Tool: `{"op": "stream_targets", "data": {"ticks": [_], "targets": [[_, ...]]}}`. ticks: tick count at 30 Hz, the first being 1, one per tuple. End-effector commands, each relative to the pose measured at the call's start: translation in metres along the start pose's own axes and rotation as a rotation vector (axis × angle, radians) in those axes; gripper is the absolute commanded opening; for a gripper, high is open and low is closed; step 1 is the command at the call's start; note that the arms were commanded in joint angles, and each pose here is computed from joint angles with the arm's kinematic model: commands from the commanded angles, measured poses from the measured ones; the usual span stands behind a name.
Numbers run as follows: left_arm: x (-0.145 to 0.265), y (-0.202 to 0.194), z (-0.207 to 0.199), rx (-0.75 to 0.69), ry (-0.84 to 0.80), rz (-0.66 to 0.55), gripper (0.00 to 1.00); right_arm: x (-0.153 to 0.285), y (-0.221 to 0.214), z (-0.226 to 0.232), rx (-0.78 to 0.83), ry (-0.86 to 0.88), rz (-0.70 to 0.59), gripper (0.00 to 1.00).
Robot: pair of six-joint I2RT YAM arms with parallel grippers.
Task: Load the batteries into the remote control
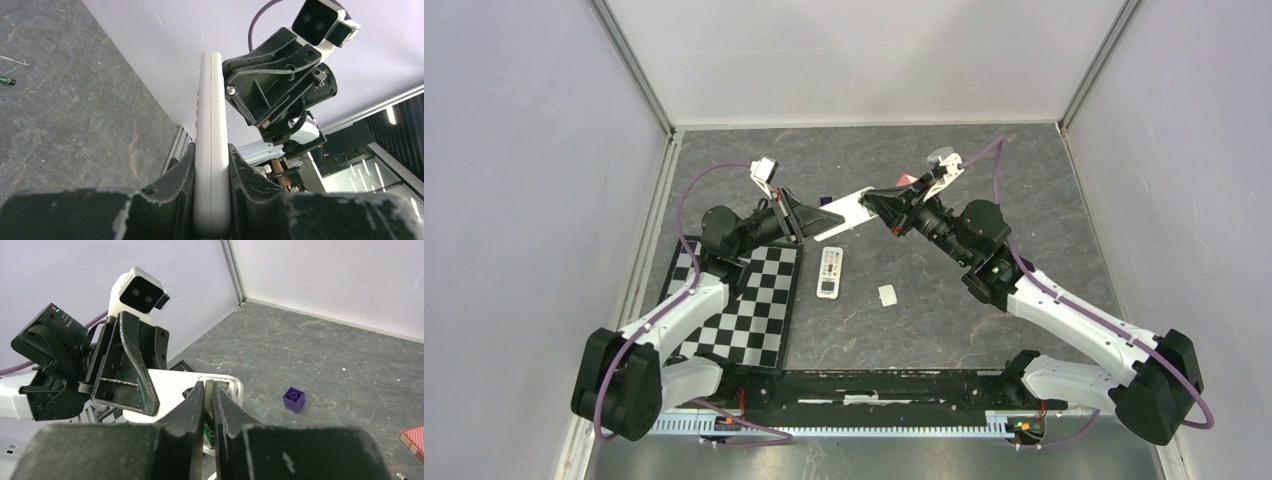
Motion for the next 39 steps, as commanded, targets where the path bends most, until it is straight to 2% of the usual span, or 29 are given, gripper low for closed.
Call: {"op": "stream_targets", "data": {"ticks": [1, 6, 11, 14, 17, 20, 23, 29, 35, 39], "targets": [[-0.002, 0.003, -0.006, -0.013, -0.034, -0.014, 0.02, 0.000, 0.016, -0.009, 0.018, -0.061, -0.032, 0.22], [-0.001, 0.002, 0.010, 0.023, 0.001, -0.015, 0.02, -0.006, 0.019, -0.015, 0.013, -0.105, 0.016, 0.37], [0.000, -0.001, 0.017, 0.036, 0.012, -0.012, 0.02, -0.009, 0.020, -0.005, 0.075, -0.031, 0.033, 0.47], [0.000, -0.003, 0.017, 0.036, 0.012, 0.002, 0.02, -0.006, 0.017, 0.007, 0.165, 0.069, 0.047, 0.47], [0.001, -0.005, 0.018, 0.033, 0.011, 0.016, 0.02, -0.001, 0.013, 0.018, 0.266, 0.164, 0.060, 0.42], [0.002, -0.008, 0.017, 0.028, 0.009, 0.029, 0.02, 0.003, 0.008, 0.016, 0.344, 0.182, 0.092, 0.41], [0.003, -0.010, 0.017, 0.022, 0.008, 0.040, 0.02, 0.005, 0.005, 0.011, 0.399, 0.176, 0.120, 0.45], [0.003, -0.010, 0.015, 0.018, 0.004, 0.047, 0.02, 0.005, -0.003, 0.010, 0.442, 0.199, 0.164, 0.47], [0.003, -0.012, 0.011, 0.005, -0.006, 0.058, 0.02, 0.004, -0.009, 0.014, 0.449, 0.232, 0.183, 0.40], [0.003, -0.011, 0.011, 0.006, -0.007, 0.055, 0.02, 0.006, -0.013, 0.017, 0.451, 0.256, 0.193, 0.39]]}}
Point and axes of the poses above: each gripper's point midway between its finger pads, its own x axis back along the fingers, its own z axis along the line the jaws close on, y = z × x, the point moved 1 cm from there along x, back along the fingers, and after that the axes turned 12 degrees about x, right-handed, at the moved point
